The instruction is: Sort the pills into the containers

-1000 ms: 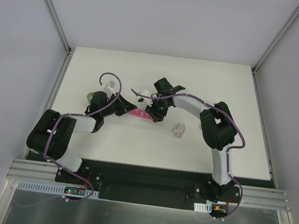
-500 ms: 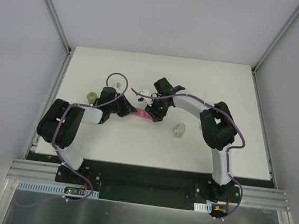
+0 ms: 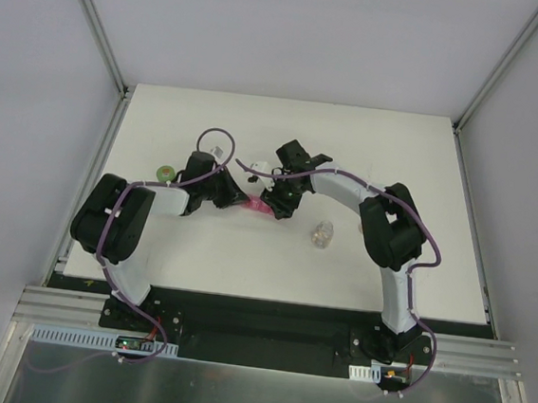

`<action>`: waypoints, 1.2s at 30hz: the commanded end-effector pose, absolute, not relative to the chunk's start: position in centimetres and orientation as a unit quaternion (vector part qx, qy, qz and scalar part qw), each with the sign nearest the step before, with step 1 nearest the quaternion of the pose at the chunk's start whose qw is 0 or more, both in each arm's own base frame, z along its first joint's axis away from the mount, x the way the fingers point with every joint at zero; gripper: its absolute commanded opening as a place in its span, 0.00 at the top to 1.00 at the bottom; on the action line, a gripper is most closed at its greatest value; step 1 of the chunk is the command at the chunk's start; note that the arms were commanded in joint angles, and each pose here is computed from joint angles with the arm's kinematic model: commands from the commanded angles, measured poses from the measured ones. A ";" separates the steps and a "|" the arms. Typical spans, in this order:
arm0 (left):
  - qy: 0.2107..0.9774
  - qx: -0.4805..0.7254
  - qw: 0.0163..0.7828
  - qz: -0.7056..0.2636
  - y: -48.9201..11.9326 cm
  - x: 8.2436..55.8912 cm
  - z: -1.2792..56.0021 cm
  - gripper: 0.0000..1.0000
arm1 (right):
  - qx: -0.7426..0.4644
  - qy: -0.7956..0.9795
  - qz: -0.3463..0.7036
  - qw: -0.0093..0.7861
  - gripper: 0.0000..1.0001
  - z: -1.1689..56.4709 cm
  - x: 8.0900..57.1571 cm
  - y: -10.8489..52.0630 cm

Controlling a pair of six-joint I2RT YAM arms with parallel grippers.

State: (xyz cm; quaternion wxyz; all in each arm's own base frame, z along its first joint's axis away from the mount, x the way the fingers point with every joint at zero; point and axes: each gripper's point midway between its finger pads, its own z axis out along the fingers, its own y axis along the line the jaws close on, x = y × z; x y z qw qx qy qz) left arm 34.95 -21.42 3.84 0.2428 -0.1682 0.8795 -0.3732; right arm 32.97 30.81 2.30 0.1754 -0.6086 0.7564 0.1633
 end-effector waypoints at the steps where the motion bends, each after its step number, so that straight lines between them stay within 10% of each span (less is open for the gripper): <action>1: 0.895 -0.144 0.242 -0.347 -20.6 34.0 3.6 1.00 | -0.598 0.769 0.157 0.163 0.77 2.2 32.8 30.3; 16: 0.857 -0.125 0.269 -0.422 -22.4 35.8 10.1 1.00 | -0.598 0.769 0.159 0.163 0.77 2.4 32.7 30.4; 36: 0.930 -0.171 0.143 -0.291 -18.6 32.0 -1.4 1.00 | -0.595 0.771 0.157 0.165 0.77 2.7 32.9 30.3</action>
